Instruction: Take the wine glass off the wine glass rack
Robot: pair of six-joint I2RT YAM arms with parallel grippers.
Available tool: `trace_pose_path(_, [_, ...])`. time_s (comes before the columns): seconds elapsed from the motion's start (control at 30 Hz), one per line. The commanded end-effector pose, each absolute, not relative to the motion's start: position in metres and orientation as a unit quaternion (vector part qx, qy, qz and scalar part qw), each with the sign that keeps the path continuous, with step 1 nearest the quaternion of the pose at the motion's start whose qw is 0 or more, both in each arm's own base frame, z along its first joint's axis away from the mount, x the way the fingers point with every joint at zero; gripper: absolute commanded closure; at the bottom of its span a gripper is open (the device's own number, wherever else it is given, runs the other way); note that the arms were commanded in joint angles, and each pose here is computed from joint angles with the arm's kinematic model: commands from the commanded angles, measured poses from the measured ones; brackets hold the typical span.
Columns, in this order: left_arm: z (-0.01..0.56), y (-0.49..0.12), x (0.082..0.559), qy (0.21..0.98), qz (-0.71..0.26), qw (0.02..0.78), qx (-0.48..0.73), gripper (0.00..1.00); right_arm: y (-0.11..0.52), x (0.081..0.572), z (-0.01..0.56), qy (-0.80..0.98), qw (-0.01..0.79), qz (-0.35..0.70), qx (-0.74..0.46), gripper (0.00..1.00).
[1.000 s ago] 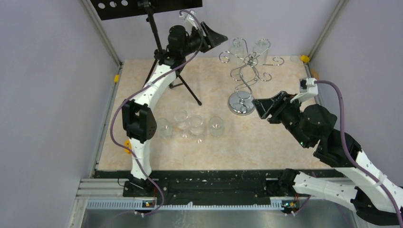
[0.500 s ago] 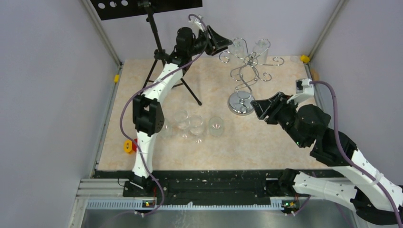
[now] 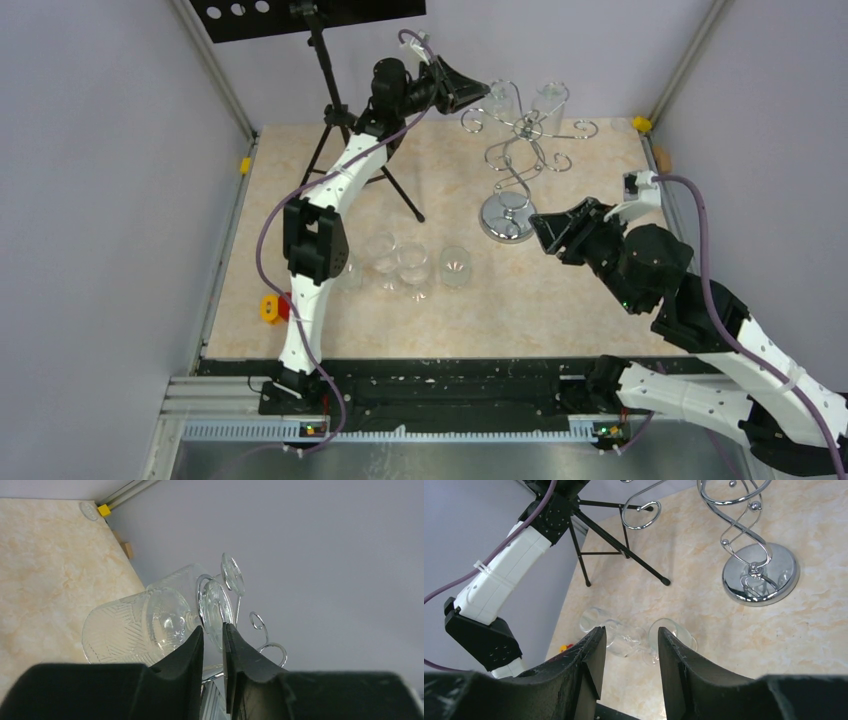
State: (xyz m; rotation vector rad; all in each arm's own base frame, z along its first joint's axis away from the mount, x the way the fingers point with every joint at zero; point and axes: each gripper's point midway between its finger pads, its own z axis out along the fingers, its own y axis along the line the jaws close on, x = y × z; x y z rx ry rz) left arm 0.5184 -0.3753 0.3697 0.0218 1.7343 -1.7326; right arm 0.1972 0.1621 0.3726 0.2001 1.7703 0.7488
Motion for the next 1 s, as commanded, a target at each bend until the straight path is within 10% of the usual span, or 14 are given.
trace_pose_path(0.0, [0.41,-0.373,0.505,0.631,-0.688,0.358,0.034,0.77,0.159,0.2,0.379,0.743,0.577,0.325,0.101,0.56])
trace_pose_path(0.67, [0.412,-0.375,0.506,0.625,-0.7,0.344,-0.021,0.74,0.154,0.202,0.372,0.743,0.579,0.315,0.113,0.58])
trace_pose_path(0.97, [0.421,-0.379,0.492,0.612,-0.721,0.325,-0.004,0.95,0.148,0.2,0.372,0.742,0.581,0.312,0.119,0.58])
